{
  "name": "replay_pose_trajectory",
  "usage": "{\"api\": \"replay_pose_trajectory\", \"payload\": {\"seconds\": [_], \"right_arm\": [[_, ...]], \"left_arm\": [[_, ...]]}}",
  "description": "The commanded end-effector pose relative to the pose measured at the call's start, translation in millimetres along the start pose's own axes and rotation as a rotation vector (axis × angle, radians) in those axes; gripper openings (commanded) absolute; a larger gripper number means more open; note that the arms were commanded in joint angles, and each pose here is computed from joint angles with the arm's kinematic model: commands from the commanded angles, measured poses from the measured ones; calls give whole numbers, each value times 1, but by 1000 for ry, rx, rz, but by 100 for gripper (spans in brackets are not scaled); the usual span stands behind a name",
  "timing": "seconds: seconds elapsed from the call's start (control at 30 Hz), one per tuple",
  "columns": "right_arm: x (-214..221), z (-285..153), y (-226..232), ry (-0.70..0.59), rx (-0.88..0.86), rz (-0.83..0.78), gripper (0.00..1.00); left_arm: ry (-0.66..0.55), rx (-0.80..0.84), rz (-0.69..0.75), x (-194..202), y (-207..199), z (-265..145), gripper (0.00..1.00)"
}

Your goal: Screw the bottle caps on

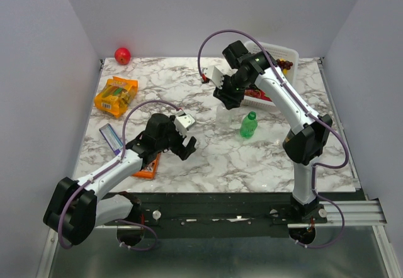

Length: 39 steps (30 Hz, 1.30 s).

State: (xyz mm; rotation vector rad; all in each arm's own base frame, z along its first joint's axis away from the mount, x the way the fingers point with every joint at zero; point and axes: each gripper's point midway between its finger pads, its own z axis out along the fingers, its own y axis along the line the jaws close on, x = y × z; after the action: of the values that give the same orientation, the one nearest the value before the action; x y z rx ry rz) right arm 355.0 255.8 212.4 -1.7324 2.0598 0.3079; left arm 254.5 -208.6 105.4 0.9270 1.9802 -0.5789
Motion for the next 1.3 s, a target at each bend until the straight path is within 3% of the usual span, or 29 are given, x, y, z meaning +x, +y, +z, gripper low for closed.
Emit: {"api": "replay_pose_trajectory", "payload": {"seconds": [0.0,0.67,0.8,0.93,1.07,1.13,1.27], "right_arm": [[16,-5,13,69,-40,27,50],[5,-9,-3,38,25,11,58],[-15,-26,-5,-53,56,-8,69],[-56,-58,-9,-232,112,-48,79],[-91,-84,-8,-388,166,-73,79],[-96,-86,-10,-417,187,-28,79],[-57,-102,-16,-297,313,104,72]], "left_arm": [[-41,29,8,-18,-2,0,99],[-51,27,16,-24,0,4,99],[-63,14,20,-29,2,1,99],[-111,-12,11,-43,7,-14,99],[-195,-129,-77,-65,31,-48,99],[-177,-208,-125,-62,48,-60,99],[-177,-285,-152,-59,62,-78,99]]}}
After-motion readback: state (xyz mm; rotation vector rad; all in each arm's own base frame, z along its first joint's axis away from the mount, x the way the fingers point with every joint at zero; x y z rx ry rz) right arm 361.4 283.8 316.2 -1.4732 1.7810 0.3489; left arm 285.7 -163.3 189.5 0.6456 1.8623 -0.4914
